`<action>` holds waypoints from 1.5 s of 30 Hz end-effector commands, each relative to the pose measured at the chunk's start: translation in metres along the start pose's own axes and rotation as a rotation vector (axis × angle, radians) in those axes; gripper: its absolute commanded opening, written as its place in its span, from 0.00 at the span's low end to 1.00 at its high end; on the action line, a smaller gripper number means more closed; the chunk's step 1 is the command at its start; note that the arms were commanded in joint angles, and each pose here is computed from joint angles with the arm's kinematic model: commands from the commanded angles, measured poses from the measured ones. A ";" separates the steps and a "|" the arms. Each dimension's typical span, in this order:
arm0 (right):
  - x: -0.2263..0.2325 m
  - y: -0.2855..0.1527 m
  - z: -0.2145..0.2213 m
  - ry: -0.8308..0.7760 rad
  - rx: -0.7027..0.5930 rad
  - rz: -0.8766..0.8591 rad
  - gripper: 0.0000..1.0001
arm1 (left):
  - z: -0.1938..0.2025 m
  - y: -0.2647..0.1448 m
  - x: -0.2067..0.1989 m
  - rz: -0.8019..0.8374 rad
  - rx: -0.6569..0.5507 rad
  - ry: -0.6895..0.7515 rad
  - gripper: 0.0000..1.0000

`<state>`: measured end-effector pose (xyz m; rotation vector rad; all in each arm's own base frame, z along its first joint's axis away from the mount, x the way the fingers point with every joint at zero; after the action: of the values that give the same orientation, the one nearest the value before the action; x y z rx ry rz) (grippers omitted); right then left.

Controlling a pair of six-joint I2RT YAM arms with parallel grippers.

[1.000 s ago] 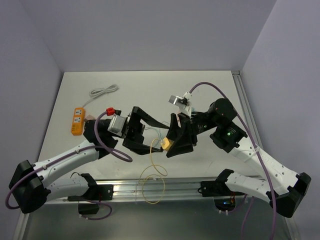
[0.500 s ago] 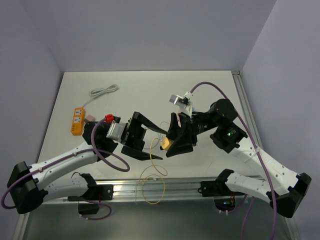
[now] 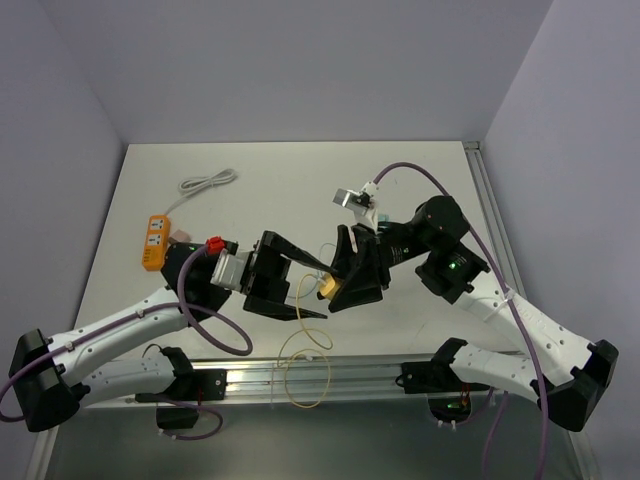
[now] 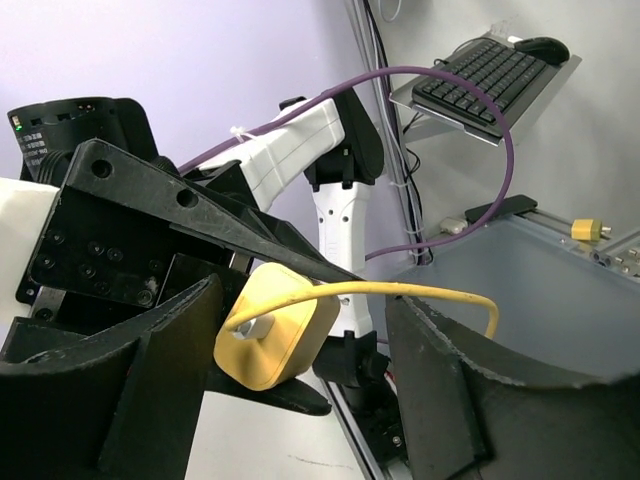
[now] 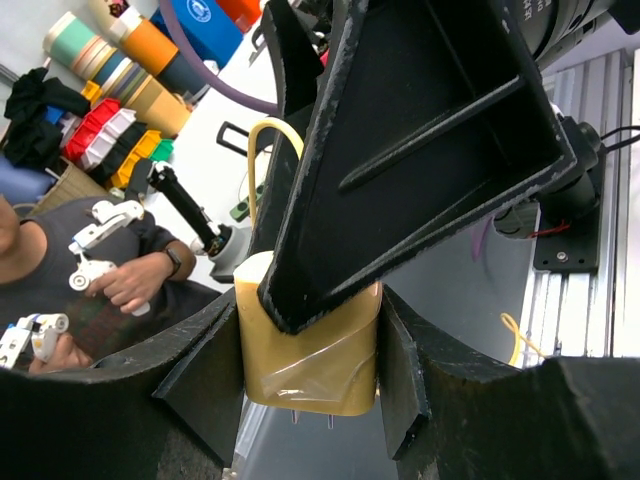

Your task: Insert the plug

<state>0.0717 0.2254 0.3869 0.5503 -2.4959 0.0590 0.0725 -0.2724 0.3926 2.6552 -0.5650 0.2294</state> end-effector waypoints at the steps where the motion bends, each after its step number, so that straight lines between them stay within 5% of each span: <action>1: 0.011 0.003 -0.016 -0.088 -0.046 -0.011 0.00 | 0.003 0.006 -0.002 0.046 0.038 -0.006 0.72; 8: 0.015 0.004 -0.017 -0.085 -0.040 -0.025 0.00 | 0.015 0.010 0.001 0.087 0.093 -0.035 0.62; 13: 0.015 0.005 -0.017 -0.076 -0.036 -0.027 0.00 | 0.021 0.011 0.006 0.077 0.145 -0.072 0.38; 18: 0.010 0.004 -0.014 -0.063 -0.029 0.001 0.09 | 0.016 0.010 0.007 0.034 0.159 -0.079 0.01; 25: 0.008 0.002 -0.009 -0.074 -0.038 0.049 0.38 | 0.010 0.000 0.010 -0.163 0.153 -0.127 0.01; 30: 0.007 0.002 -0.008 -0.084 -0.048 0.058 0.51 | 0.002 -0.009 0.007 -0.257 0.130 -0.134 0.01; 33: 0.003 0.001 -0.007 -0.076 -0.059 0.097 0.70 | -0.003 -0.013 0.009 -0.333 0.120 -0.164 0.01; 36: -0.001 -0.002 -0.005 -0.075 -0.063 0.148 0.78 | -0.006 -0.017 0.009 -0.391 0.131 -0.203 0.01; 37: -0.003 -0.003 -0.005 -0.094 -0.063 0.167 0.89 | -0.007 -0.018 0.010 -0.412 0.133 -0.214 0.01; 45: -0.029 -0.020 0.012 -0.036 -0.035 0.477 1.00 | -0.006 -0.020 0.011 -0.467 0.235 -0.323 0.01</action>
<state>0.0890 0.2254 0.3610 0.1243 -2.5545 0.1347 0.0892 -0.2596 0.3806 2.9699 -0.0551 -0.2275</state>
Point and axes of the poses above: each gripper's point midway between its finger pads, its own y axis out along the fingers, its own x axis along the line the jaws close on, z = x × y, the point moved 6 cm from there along -y, back along the fingers, and after that the axes turned 6 degrees about -y, right-handed, at the moved point
